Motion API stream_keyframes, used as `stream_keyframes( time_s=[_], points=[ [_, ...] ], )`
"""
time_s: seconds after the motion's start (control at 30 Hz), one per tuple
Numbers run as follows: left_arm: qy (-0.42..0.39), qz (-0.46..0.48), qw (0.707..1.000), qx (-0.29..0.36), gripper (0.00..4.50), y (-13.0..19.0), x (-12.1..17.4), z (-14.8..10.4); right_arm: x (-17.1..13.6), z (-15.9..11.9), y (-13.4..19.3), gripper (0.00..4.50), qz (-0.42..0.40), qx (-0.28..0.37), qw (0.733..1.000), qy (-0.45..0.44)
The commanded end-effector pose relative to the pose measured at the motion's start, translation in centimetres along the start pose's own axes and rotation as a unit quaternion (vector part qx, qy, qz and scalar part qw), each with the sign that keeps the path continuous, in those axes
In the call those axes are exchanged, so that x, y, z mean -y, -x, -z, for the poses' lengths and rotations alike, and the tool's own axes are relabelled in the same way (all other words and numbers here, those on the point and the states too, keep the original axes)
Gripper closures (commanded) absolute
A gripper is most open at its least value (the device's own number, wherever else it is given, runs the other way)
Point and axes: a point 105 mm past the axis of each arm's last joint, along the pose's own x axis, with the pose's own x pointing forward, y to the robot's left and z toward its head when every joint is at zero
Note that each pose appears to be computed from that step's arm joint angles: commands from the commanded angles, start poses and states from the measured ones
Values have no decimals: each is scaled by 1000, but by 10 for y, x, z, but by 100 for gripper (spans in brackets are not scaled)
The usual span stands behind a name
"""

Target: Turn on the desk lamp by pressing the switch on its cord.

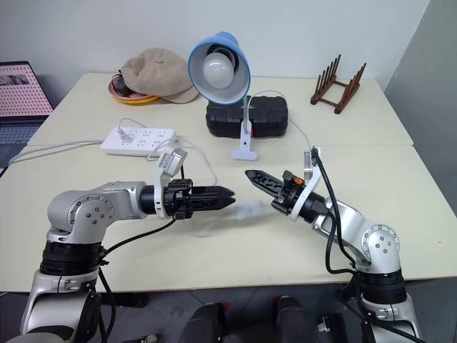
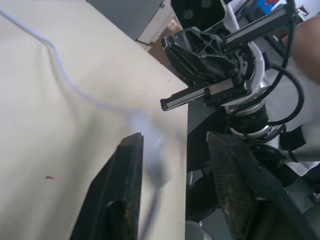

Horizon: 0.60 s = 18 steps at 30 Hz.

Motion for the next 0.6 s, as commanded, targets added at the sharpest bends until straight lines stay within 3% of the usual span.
stream_keyframes(
  time_s=[0.03,0.2,0.27,0.47,0.6],
  points=[
    [-33,6,999,-8,145,2,9,-7,-13,-17,6,450,-18,12,998,51],
    [-60,-22,997,-36,52,8,0,2,-12,-34,20,450,-3,12,994,105],
    [-119,-44,989,-73,6,13,-5,7,-13,-37,34,450,11,-10,987,161],
    [-254,-27,950,-178,2,7,-3,31,-7,-3,65,450,30,-174,924,338],
    [-294,-1,936,-195,2,-12,-2,43,4,20,81,450,17,-271,868,415]
  ],
)
